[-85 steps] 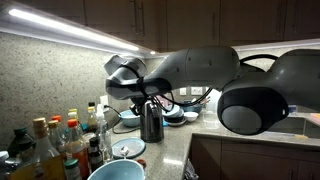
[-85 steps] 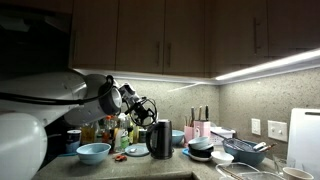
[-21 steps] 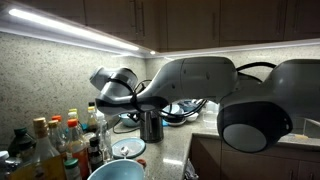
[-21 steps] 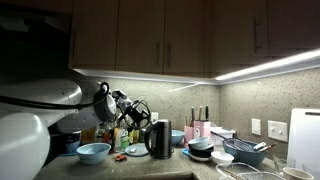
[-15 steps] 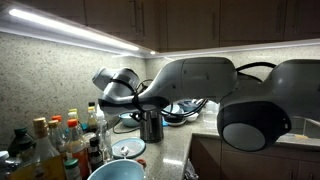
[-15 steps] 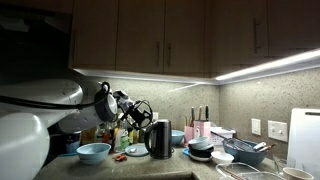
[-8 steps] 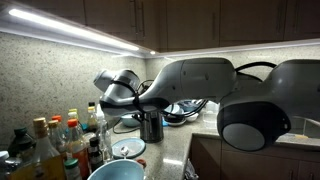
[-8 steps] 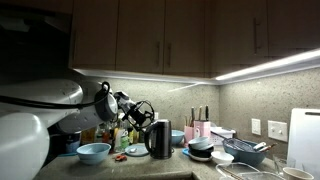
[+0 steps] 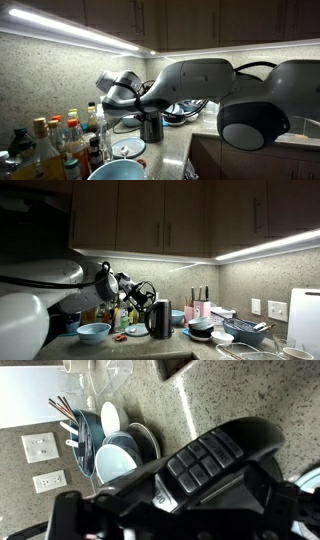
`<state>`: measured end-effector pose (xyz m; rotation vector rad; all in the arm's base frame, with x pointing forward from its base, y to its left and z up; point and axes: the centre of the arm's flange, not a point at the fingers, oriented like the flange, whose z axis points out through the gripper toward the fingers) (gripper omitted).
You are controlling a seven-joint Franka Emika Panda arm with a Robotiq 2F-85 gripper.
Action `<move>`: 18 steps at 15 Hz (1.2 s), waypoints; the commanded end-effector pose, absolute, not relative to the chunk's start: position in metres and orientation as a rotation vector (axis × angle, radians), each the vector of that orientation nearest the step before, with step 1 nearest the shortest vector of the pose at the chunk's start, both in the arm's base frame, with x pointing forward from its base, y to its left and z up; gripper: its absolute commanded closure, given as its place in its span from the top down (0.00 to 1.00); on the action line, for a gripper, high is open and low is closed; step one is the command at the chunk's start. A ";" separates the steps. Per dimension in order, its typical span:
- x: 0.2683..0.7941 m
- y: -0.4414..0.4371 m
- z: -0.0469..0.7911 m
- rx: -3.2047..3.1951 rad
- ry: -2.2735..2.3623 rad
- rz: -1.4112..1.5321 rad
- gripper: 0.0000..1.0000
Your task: Turn off the black electric kettle then open the lid
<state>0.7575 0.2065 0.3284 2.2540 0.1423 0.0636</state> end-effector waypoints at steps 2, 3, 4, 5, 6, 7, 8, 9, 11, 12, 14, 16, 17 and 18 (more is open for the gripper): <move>0.798 0.200 0.294 2.246 0.164 -0.056 1.00; 0.800 0.195 0.289 2.244 0.156 -0.077 1.00; 0.802 0.189 0.282 2.230 0.142 -0.102 1.00; 0.802 0.185 0.278 2.222 0.131 -0.122 1.00; 0.802 0.183 0.277 2.215 0.123 -0.135 1.00; 0.800 0.183 0.282 2.217 0.115 -0.140 1.00; 0.797 0.185 0.289 2.213 0.103 -0.130 1.00; 0.794 0.187 0.296 2.211 0.093 -0.124 1.00; 0.779 0.195 0.317 2.207 0.065 -0.102 1.00; 0.769 0.199 0.327 2.205 0.043 -0.086 1.00; 0.743 0.205 0.348 2.221 0.008 -0.065 1.00; 0.716 0.213 0.368 2.239 -0.021 -0.057 1.00; 0.701 0.217 0.381 2.251 -0.043 -0.054 1.00; 0.690 0.220 0.392 2.267 -0.068 -0.048 1.00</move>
